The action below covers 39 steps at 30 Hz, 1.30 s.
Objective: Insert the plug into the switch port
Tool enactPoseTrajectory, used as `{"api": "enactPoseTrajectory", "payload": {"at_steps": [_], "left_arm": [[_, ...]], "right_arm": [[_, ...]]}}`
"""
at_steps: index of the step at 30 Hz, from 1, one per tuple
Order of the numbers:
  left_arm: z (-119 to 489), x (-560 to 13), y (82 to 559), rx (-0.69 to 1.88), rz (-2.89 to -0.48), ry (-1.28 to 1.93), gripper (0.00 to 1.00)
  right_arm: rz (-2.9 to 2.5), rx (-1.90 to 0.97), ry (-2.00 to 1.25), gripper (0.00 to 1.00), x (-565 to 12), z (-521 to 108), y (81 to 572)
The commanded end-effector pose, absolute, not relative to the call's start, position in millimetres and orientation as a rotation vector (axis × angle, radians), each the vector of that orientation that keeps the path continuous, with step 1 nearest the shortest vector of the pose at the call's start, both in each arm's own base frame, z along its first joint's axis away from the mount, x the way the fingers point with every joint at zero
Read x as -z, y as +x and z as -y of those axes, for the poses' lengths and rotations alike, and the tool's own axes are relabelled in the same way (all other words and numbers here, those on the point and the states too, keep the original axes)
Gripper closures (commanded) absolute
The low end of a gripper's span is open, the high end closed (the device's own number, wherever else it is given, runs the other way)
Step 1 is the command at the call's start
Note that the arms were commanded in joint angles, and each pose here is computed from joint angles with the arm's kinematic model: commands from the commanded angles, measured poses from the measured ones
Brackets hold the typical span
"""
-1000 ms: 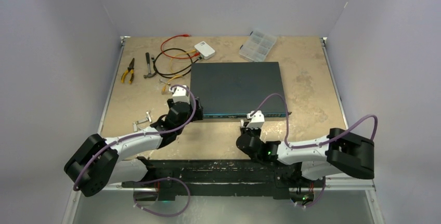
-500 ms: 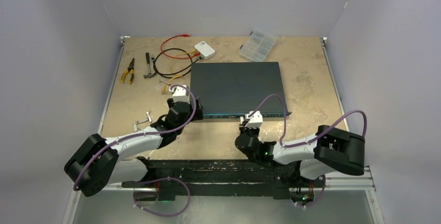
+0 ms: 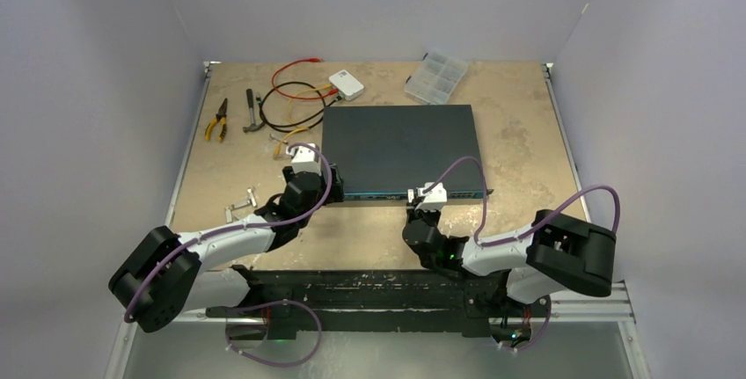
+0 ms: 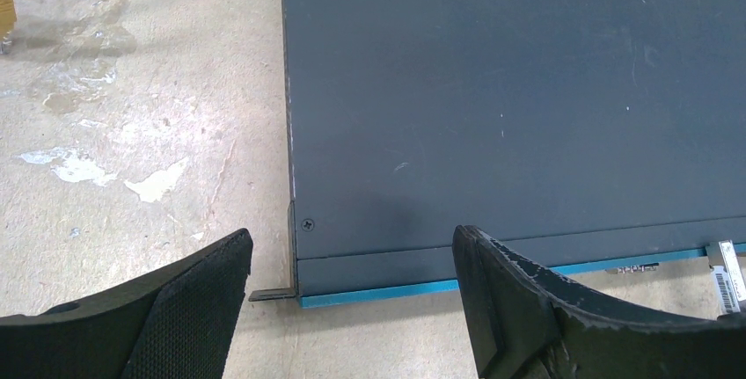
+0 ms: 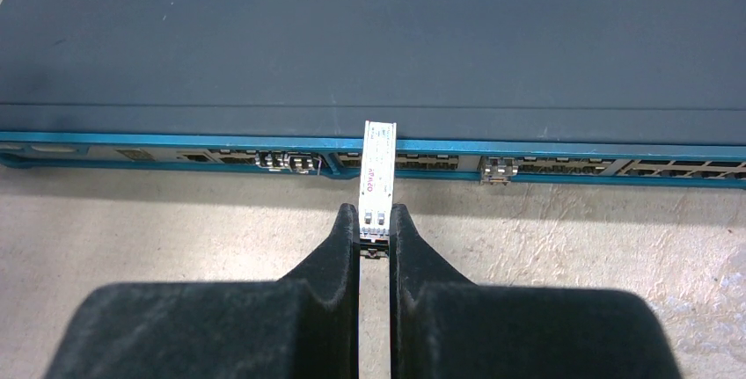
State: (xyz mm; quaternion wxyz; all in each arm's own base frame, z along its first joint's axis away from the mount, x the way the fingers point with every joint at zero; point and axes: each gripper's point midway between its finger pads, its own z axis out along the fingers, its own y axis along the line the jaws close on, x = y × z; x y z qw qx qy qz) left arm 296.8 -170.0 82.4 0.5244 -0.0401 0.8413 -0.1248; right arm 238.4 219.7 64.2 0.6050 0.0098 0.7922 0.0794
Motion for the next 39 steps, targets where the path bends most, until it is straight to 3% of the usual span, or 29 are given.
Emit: {"api": "enactPoseTrajectory", "payload": {"at_steps": [1, 39], "left_arm": [[169, -88, 301, 0.292, -1.980, -0.095, 0.17], [170, -88, 301, 0.294, -1.981, -0.096, 0.17]], "right_arm": [[-1.820, -0.191, 0.048, 1.00, -69, -221, 242], [-1.879, -0.231, -0.021, 1.00, -56, -226, 230]]}}
